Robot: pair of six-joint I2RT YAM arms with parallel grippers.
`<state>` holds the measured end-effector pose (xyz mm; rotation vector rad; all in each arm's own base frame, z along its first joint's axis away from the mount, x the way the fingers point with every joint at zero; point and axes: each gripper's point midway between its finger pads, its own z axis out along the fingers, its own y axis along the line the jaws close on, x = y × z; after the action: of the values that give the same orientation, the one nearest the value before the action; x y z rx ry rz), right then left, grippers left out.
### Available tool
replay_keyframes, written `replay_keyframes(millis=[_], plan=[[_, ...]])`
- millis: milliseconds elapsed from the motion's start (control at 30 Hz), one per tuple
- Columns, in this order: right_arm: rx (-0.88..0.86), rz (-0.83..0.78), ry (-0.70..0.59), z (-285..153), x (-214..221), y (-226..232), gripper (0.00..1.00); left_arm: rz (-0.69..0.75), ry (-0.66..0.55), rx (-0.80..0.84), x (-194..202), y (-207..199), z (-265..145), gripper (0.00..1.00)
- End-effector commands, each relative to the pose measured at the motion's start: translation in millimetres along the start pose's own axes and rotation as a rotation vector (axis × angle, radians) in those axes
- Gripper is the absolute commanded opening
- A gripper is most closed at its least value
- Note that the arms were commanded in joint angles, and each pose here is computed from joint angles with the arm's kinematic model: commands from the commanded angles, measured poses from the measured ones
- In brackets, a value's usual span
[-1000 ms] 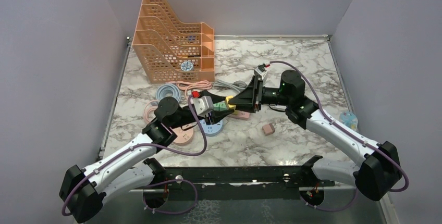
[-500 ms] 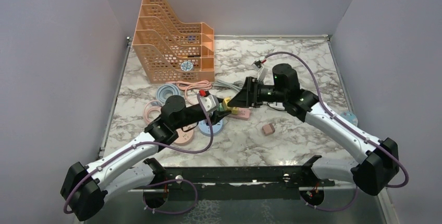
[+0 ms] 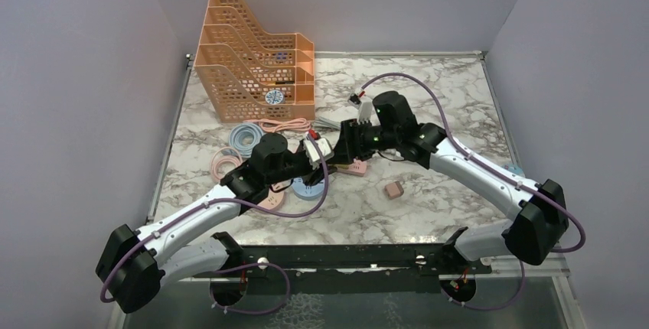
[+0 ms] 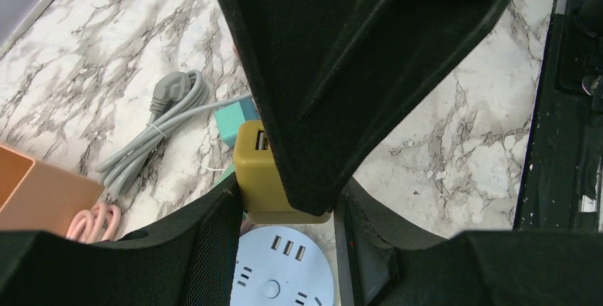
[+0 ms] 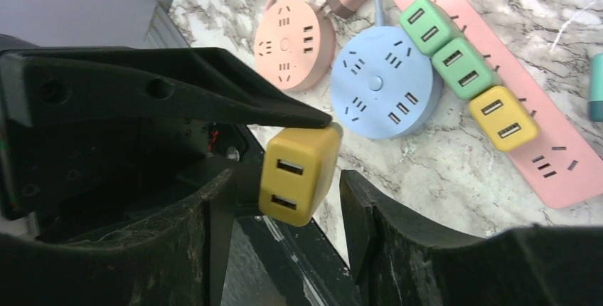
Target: Insert the plug
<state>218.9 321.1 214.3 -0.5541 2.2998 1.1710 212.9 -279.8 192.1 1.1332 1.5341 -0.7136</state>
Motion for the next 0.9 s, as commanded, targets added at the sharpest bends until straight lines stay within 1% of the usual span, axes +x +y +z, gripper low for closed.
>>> replay_keyframes(millis=[0, 67, 233, 367, 433, 467, 533, 600, 733, 767, 867], plan=[[0.062, 0.015, 0.003, 7.2, -2.4, -9.9, 0.52, 0.034, -0.021, -0.013, -14.8, 5.6, 0.6, 0.27], [0.062, 0.030, 0.006, 11.4, -1.9, -11.2, 0.47, 0.036, -0.015, -0.014, -13.4, 6.0, 0.7, 0.27], [0.052, 0.060, 0.015, 20.2, -0.6, -10.7, 0.41, 0.034, -0.005, -0.013, -10.8, 6.0, 1.6, 0.27], [0.034, 0.095, 0.049, 26.8, 3.5, -9.5, 0.28, 0.031, 0.004, -0.019, -8.8, 7.3, 2.3, 0.29], [0.024, 0.105, 0.069, 30.8, 6.6, -9.8, 0.17, 0.023, 0.005, -0.032, -8.8, 9.3, 1.9, 0.32], [0.027, 0.106, 0.071, 31.9, 6.6, -10.9, 0.11, 0.016, 0.005, -0.051, -9.0, 12.1, 1.3, 0.36], [0.036, 0.094, 0.063, 32.9, 5.2, -13.4, 0.02, -0.007, 0.008, -0.087, -9.0, 17.2, 0.1, 0.45], [0.065, 0.066, 0.037, 32.3, -0.6, -18.2, 0.01, -0.025, 0.008, -0.120, -9.2, 21.5, -2.5, 0.56], [0.176, -0.072, -0.026, 24.6, -24.7, -39.6, 0.01, -0.077, 0.006, -0.224, -9.0, 34.5, -12.7, 0.74], [0.193, -0.100, -0.038, 22.0, -31.5, -46.1, 0.01, -0.089, 0.000, -0.255, -8.4, 38.2, -16.0, 0.77], [0.205, -0.190, -0.058, 13.4, -50.5, -62.0, 0.01, -0.122, -0.022, -0.337, -8.4, 47.0, -27.9, 0.81]])
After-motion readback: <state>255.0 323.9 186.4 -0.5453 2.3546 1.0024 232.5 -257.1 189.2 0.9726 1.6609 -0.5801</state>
